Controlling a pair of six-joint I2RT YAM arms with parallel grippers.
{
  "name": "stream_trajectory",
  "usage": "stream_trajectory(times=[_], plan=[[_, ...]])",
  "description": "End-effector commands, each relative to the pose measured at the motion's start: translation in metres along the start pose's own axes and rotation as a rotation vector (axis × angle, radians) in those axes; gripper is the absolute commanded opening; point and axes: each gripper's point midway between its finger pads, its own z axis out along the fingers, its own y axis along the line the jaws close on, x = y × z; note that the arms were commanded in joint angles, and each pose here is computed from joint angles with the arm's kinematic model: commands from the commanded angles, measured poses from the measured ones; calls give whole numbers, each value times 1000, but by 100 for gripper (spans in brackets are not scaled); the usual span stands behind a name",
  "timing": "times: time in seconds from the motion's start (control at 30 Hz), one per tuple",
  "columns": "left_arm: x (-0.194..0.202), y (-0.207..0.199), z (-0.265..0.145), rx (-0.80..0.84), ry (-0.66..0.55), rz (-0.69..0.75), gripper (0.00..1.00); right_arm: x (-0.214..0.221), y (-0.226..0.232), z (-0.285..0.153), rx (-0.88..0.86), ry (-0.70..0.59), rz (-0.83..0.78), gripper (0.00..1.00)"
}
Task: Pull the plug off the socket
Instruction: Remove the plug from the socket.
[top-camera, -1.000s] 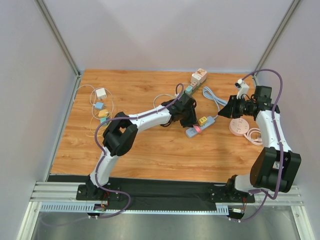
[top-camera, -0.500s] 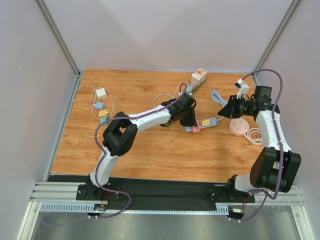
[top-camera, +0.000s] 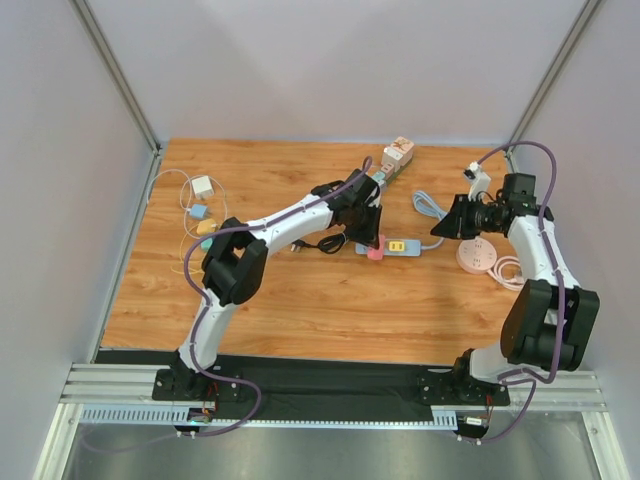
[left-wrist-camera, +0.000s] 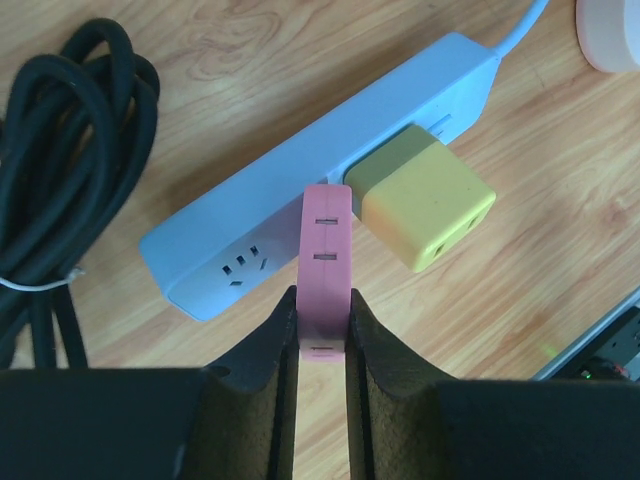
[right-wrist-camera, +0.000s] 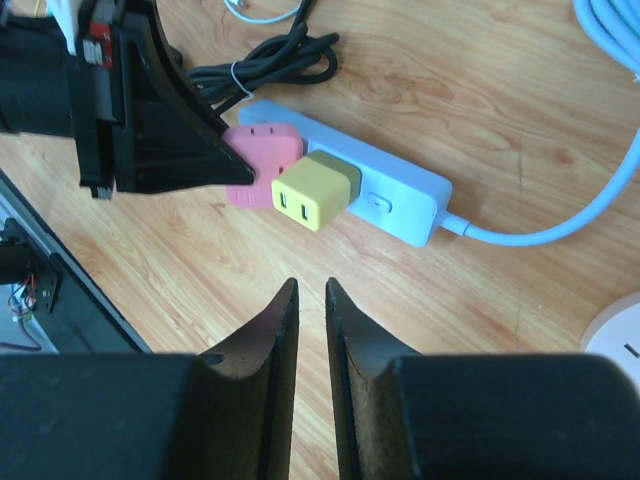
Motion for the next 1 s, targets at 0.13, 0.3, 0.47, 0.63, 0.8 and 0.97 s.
stream_trajectory(times=[0.13, 0.3, 0.47, 0.63, 0.8, 0.97], plan=[[7, 4, 3, 13, 112, 75, 9, 5, 13, 18, -84, 62, -39, 18], [5, 5, 14, 17, 116, 38, 19, 16, 12, 35, -91, 124, -10, 17], [3, 6, 22, 24, 111, 5, 29, 18, 2, 40, -63, 142, 8, 16], [1, 9, 31, 12, 108, -28, 45, 18, -5, 42, -29, 144, 13, 16], [-2, 11, 39, 9, 92, -75, 48, 21, -15, 46, 0, 162, 27, 16], [-7, 11, 37, 24, 67, -109, 32, 25, -19, 52, -8, 178, 47, 16]])
